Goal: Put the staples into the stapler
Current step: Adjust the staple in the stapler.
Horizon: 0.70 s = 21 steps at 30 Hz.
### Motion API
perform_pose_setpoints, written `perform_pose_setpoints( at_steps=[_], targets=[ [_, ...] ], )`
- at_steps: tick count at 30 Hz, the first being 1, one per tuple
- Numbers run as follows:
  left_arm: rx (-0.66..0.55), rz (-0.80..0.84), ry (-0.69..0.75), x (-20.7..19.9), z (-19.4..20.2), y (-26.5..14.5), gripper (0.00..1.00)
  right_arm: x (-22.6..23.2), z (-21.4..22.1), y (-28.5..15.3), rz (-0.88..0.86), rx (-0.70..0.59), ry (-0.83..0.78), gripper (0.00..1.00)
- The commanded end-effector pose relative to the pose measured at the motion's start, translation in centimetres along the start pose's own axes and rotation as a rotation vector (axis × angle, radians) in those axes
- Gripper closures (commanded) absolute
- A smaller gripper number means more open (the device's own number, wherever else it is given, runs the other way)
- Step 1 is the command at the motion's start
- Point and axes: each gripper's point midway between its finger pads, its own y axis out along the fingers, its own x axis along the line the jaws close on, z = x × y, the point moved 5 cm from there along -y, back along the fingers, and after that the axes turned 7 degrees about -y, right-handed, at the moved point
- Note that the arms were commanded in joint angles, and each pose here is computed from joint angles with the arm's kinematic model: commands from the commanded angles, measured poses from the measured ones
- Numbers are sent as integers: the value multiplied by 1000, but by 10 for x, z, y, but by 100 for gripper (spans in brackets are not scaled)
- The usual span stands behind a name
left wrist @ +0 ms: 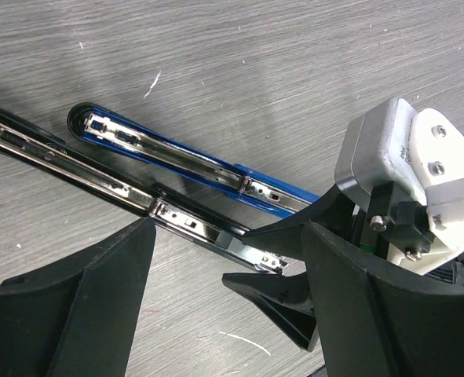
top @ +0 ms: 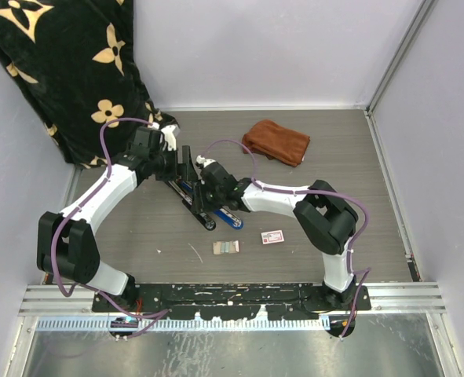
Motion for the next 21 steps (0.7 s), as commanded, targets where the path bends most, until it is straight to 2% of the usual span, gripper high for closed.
perform_pose_setpoints(
  at_steps=[1, 11, 14, 21],
  targets=[
    [-9, 44, 0, -8, -4, -1, 22, 13, -29, -10, -14, -82, -37, 52],
    [26, 57, -81, 4, 7, 19, 23, 19, -54, -72, -7, -190, -79, 46],
    [58, 93, -89, 3, 15, 26, 28, 10, -52, -95, 5, -216, -67, 45],
    [135, 133, -41, -4, 34, 40, 46, -33, -25, -129, 71, -228, 3, 45]
  ],
)
